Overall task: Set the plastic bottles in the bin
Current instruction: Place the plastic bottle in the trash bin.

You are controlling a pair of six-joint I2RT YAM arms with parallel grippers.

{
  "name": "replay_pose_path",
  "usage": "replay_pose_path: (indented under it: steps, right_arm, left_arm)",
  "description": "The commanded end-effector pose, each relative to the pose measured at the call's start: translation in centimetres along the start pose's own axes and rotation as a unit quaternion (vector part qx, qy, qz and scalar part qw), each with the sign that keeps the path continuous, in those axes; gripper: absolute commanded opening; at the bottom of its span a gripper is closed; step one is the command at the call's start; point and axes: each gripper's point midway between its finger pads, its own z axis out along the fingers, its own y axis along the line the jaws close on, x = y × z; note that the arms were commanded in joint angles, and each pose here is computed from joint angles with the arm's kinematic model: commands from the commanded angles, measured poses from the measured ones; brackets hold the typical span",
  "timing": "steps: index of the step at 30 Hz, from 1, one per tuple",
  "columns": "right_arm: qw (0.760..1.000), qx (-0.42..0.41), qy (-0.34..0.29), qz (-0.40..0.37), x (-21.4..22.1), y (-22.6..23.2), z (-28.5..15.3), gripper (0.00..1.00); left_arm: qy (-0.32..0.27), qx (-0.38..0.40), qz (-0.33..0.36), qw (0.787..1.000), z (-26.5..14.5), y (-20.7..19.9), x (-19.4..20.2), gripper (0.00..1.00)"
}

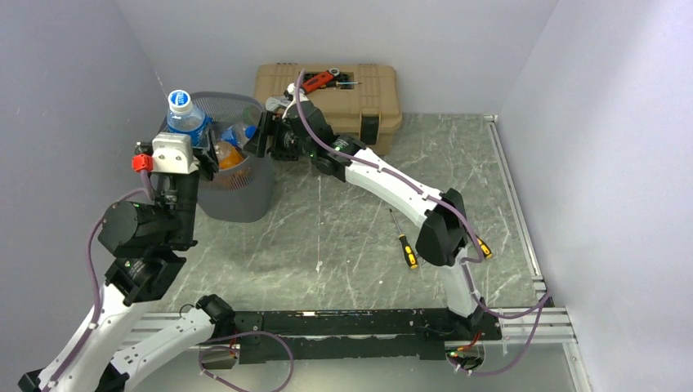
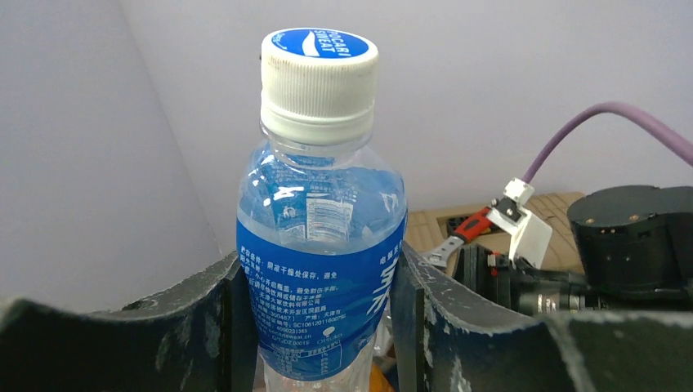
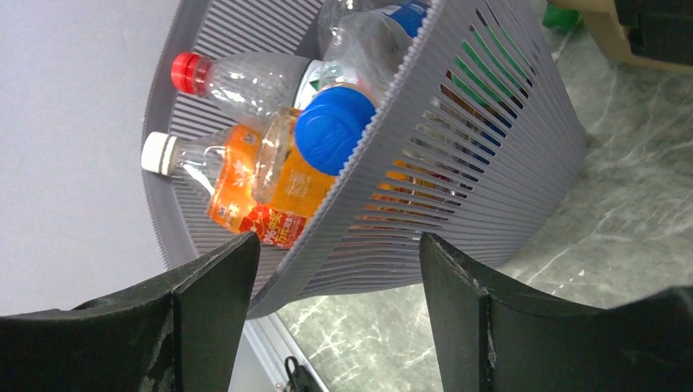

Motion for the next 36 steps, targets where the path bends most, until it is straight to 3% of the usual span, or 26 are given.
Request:
replay_pose_path:
  steps: [1, 6, 9, 13, 18, 25, 30, 36]
  right_arm:
    - [1.0, -0.01, 0.0, 0.017, -0.6, 1.1, 0.3, 0.72]
    - [1.0, -0.024, -0.002, 0.02, -0.9, 2.1, 0.0, 0.59]
    - [0.999, -0.028, -0.008, 0.018, -1.6, 2.7, -1.0, 0.71]
    - [0.999, -0.03, -0.034, 0.009, -3.7, 3.6, -3.9, 0.86]
    - [0.997, -0.039, -0.069, 0.014, -5.9, 2.6, -9.1, 0.89]
    - [0.989, -0.066, -0.132, -0.032, -4.7, 0.4, -17.4, 0.9]
    - [0.976, -0.1, -0.173, -0.086, -1.1, -1.5, -23.4, 0.91]
    - [0.97, -0.109, -0.193, -0.103, 3.1, -4.7, -27.7, 0.91]
  left_arm:
    - [-0.057, -0.041, 0.023, 0.997, 1.2, 0.9, -1.8, 0.0]
    - [-0.048, -0.072, 0.073, 0.994, 3.3, 0.3, -0.7, 0.0]
    - [-0.014, -0.071, 0.077, 0.994, 4.9, -0.7, 1.3, 0.0]
    - [0.046, -0.06, 0.019, 0.997, 6.9, 0.0, 4.4, 0.0]
    - [0.09, -0.062, -0.061, 0.992, 8.9, 2.7, 5.9, 0.0]
    - [0.135, -0.058, -0.135, 0.98, 12.0, 3.4, 9.0, 0.0]
    - [0.114, -0.042, -0.185, 0.975, 14.2, 5.0, 10.8, 0.0]
    - [0.029, -0.01, -0.148, 0.988, 15.8, 4.8, 11.5, 0.0]
